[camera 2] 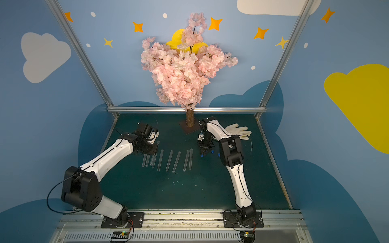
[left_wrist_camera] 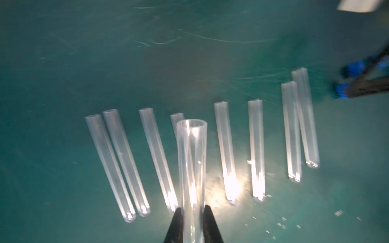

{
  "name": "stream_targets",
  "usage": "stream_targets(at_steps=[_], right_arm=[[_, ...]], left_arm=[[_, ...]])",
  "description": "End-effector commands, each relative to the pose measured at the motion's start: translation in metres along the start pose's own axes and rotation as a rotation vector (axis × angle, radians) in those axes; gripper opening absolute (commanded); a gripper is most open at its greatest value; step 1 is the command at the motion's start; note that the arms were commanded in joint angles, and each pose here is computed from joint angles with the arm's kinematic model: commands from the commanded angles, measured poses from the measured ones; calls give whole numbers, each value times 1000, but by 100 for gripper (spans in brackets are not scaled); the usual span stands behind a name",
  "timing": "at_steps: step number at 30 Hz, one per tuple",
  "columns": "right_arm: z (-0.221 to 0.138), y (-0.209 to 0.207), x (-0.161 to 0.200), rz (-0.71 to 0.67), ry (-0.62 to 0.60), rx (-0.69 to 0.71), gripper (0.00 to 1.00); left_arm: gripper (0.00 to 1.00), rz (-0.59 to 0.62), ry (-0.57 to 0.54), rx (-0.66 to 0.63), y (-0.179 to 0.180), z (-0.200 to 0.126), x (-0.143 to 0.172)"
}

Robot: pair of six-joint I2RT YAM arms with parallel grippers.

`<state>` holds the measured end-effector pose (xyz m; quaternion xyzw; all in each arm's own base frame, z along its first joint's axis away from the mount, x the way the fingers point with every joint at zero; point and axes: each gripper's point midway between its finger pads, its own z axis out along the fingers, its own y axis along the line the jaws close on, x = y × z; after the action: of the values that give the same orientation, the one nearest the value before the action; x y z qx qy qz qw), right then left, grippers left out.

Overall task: Remove stoppers from test tubes
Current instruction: Place the stopper at the center of the board, then place the test tube at the center of the board.

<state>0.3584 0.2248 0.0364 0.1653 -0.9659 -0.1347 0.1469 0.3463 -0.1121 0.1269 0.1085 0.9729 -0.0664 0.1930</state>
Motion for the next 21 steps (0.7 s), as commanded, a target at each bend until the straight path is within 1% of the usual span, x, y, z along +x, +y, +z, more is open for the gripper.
stream_targets(at_steps=[1, 4, 8, 10, 12, 15, 16, 21], right_arm=[[-28, 6, 10, -5, -41, 13, 32], [-36, 7, 15, -1, -48, 12, 33], [-48, 19, 19, -6, -87, -29, 35], [-55, 28, 20, -10, -113, -66, 36], [-63, 37, 21, -21, -143, -99, 38], [-75, 49, 21, -45, -201, -142, 47], [-81, 54, 20, -58, -228, -161, 52], [-106, 70, 20, -117, -345, -217, 65]], left_arm=[[14, -30, 13, -64, 38, 7, -4], [14, -77, 40, -111, 69, 15, -3], [13, -155, 67, -151, 104, 23, -2], [14, -177, 74, -167, 115, 27, -2], [14, -174, 83, -181, 120, 34, -1], [14, -171, 109, -196, 125, 45, 3], [14, -176, 121, -202, 126, 49, 5], [15, -196, 149, -210, 129, 62, 14]])
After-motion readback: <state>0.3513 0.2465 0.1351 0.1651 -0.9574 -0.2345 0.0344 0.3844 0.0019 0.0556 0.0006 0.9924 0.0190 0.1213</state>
